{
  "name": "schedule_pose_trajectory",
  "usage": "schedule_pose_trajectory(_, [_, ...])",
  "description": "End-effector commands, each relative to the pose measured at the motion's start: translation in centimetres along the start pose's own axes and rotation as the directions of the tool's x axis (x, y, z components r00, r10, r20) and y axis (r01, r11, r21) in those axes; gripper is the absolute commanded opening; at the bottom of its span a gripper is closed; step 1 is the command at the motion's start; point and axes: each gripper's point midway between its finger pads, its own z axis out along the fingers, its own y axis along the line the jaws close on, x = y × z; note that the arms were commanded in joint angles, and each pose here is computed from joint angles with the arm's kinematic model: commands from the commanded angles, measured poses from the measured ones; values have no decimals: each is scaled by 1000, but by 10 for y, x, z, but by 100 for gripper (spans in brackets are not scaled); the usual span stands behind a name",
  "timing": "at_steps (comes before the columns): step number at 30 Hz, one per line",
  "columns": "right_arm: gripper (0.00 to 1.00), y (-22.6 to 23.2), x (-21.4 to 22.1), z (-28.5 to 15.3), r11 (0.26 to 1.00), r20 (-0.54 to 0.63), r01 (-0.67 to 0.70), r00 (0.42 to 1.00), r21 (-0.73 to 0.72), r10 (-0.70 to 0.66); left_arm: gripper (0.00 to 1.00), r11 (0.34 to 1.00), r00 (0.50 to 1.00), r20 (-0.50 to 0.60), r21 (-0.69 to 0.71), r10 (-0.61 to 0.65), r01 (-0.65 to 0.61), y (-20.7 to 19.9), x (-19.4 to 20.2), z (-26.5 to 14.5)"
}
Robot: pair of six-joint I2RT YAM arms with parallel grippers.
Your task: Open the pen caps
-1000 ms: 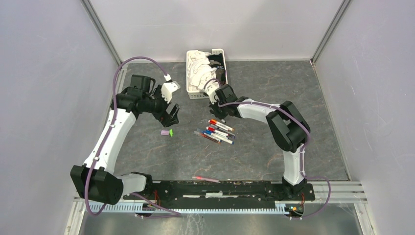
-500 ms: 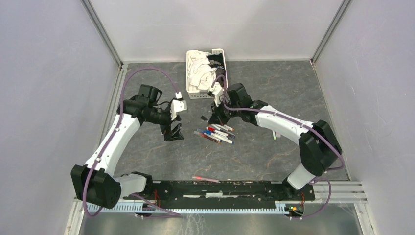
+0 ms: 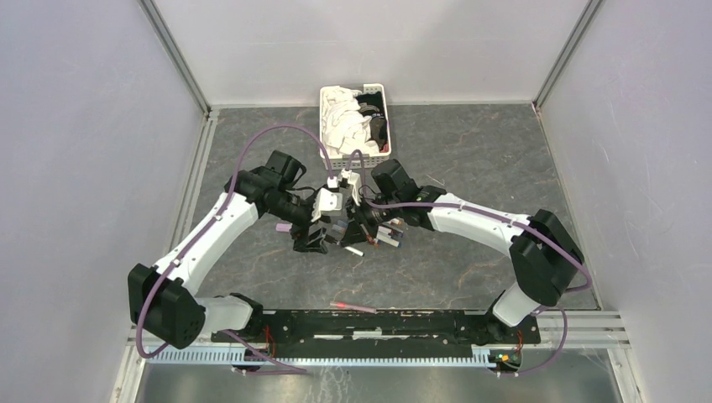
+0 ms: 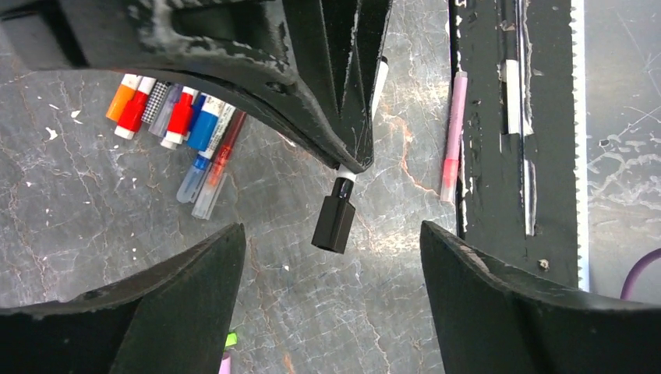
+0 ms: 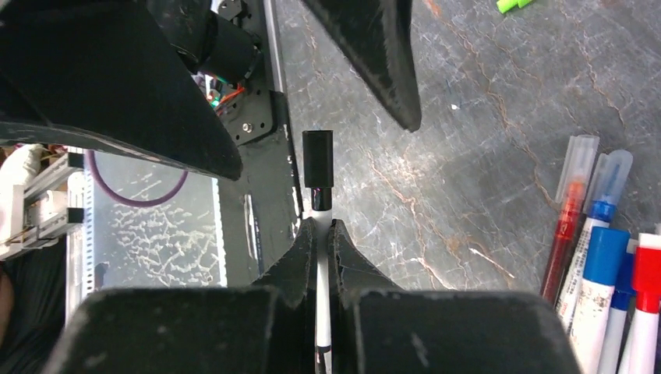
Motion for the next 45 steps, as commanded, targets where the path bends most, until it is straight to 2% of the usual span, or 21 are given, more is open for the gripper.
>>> schedule_pose_trajectory(1, [0, 18, -34, -1, 997, 80, 34, 996, -71, -28, 84, 997, 998, 6, 25, 68, -68, -10, -2, -3])
schedule_pose_trajectory(10, [0, 22, -51, 2, 995, 118, 3, 993, -99, 9, 45, 996, 997, 6, 48, 78, -78, -18, -1, 0])
schedule_pose_trajectory(16, [1, 24, -55, 3, 994, 131, -8, 991, -111, 22, 24, 996, 997, 3, 43, 82, -82, -17, -4, -1])
schedule_pose_trajectory(18, [14, 23, -52, 5, 994, 124, -17, 992, -112, 31, 19, 996, 996, -5, 37, 87, -87, -16, -3, -2])
schedule_pose_trajectory(20, [25, 23, -48, 7, 991, 120, -34, 992, -126, 49, 4, 995, 995, -9, 26, 97, -96, -14, -5, -3])
schedule_pose_trajectory(21, [29, 25, -44, 9, 988, 114, -43, 992, -146, 60, 2, 995, 995, -10, 22, 99, -98, -13, -6, -4])
schedule_pose_trajectory(23, [31, 27, -39, 11, 983, 107, -55, 991, -174, 75, 2, 995, 995, -8, 17, 101, -101, -12, -8, -6])
schedule_pose_trajectory(33, [28, 20, -23, 15, 985, 44, -42, 998, -165, 50, 2, 993, 993, 1, -8, 117, -117, -5, -19, -11])
schedule_pose_trajectory(34, [27, 18, -18, 14, 986, 29, -48, 998, -158, 54, 2, 993, 993, -1, -12, 121, -121, -4, -20, -12])
schedule_pose_trajectory(38, [4, 15, -15, 11, 989, 25, -48, 998, -142, 52, 2, 992, 992, -5, -23, 126, -127, 0, -23, -14])
schedule_pose_trajectory(39, [1, 14, -15, 9, 989, 26, -45, 998, -139, 49, 2, 991, 992, -8, -30, 129, -129, 2, -24, -15])
schedule_pose_trajectory(45, [0, 2, 3, -6, 994, 2, -47, 999, -93, 48, 2, 986, 988, -59, -75, 143, -147, 15, -20, -21])
